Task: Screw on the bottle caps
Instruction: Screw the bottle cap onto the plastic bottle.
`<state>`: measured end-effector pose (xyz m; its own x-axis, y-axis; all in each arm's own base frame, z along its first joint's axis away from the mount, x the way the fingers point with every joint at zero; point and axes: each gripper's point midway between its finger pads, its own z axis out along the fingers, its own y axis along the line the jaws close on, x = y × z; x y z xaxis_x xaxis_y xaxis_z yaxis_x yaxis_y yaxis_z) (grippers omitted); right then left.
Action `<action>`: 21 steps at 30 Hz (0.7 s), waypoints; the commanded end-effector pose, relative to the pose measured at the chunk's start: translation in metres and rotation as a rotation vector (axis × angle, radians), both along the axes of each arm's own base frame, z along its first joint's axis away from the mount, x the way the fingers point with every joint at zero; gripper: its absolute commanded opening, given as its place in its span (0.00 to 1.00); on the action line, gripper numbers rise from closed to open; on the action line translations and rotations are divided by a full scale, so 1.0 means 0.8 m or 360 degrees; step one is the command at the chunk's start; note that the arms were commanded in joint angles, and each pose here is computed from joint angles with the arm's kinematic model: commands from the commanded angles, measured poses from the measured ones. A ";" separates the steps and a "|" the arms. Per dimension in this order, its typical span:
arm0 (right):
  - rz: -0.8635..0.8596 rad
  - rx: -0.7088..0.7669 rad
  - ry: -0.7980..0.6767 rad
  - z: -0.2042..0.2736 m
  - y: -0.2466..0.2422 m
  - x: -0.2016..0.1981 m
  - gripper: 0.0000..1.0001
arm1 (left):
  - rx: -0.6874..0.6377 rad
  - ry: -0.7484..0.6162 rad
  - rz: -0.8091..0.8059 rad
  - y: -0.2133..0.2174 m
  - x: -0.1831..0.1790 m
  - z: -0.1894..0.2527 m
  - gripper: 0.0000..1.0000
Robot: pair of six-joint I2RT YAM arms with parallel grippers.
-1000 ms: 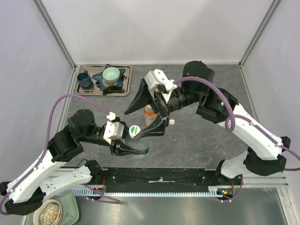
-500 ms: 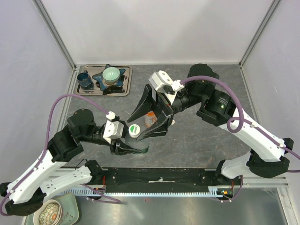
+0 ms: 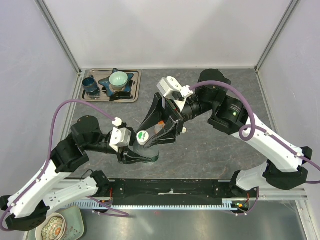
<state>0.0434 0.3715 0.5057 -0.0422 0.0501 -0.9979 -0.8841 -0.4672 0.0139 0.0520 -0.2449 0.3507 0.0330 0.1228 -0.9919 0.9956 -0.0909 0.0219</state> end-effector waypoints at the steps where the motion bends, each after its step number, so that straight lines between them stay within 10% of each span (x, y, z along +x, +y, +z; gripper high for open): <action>1: 0.0031 0.0052 -0.0038 0.006 -0.005 -0.004 0.55 | -0.0093 -0.0017 0.0022 -0.002 0.003 0.023 0.36; 14: -0.0054 0.0026 -0.0016 -0.006 -0.002 0.006 0.28 | -0.0111 -0.0038 0.0161 0.000 0.022 0.026 0.35; 21: -0.0469 -0.0179 0.0016 -0.052 0.006 0.057 0.11 | -0.0166 -0.0119 0.0640 0.014 0.088 0.041 0.33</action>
